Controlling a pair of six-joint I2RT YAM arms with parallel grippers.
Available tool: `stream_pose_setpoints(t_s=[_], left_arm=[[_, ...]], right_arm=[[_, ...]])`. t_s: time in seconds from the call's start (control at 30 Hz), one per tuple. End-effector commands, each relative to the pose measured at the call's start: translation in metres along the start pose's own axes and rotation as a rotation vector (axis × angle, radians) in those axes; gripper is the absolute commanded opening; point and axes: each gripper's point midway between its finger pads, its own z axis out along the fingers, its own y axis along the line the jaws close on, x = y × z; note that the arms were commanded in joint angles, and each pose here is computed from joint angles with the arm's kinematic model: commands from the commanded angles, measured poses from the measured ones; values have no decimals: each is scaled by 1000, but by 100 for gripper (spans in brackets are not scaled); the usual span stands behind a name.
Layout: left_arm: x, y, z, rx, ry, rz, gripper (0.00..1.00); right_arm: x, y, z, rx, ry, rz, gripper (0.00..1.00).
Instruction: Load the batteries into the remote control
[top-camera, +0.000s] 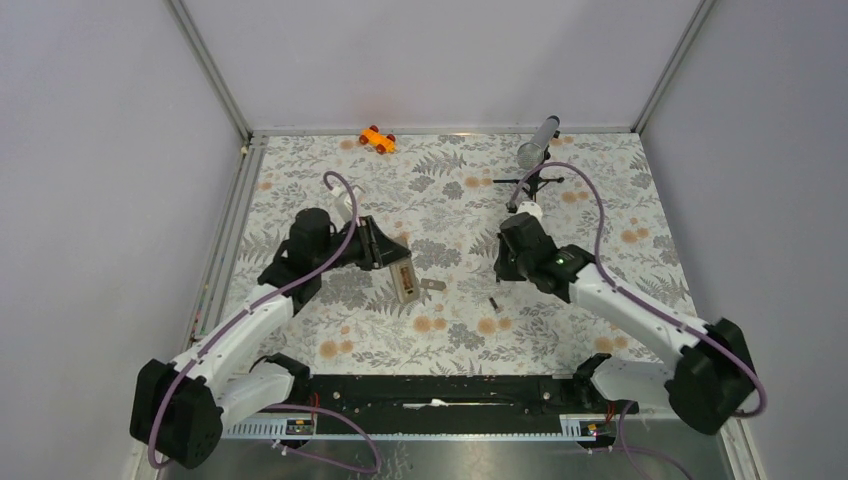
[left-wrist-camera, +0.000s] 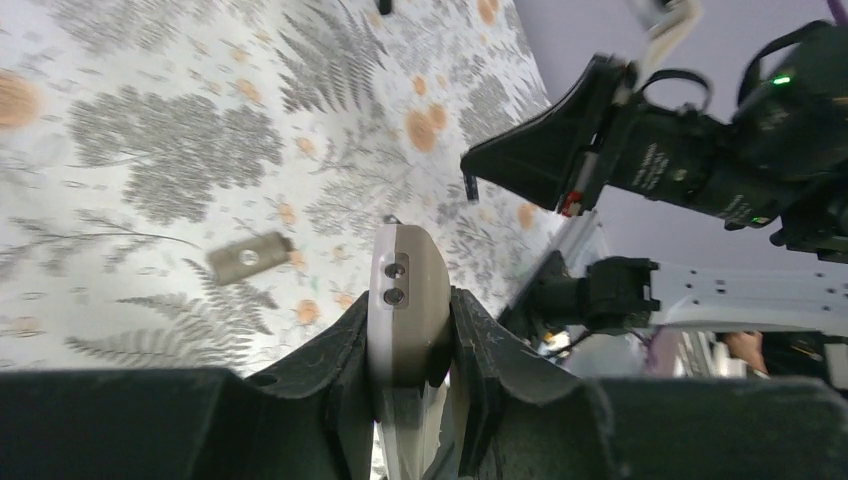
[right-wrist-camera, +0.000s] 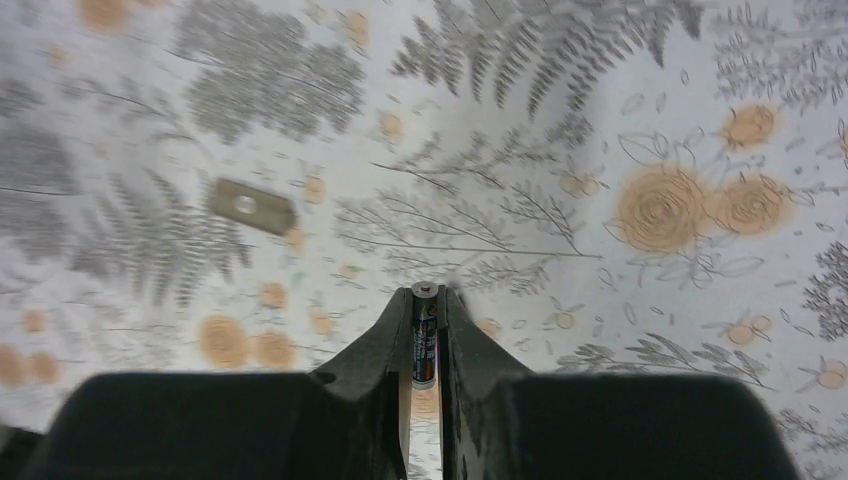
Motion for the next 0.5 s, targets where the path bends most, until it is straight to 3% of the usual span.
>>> stream_pose_setpoints(t_s=[0.0,0.27,0.47], left_arm=[[-16,-28,16,107,-56,-74,0],[-19,-34,34,122,-10,-279,0],[-18,-43,35,146,18,-351,0]], right_arm=[[-48,49,-45,-251,-142,89,11],[-99,142,-130,-612,-342,107,10],[-111,177,-144,-701,-395,69,9]])
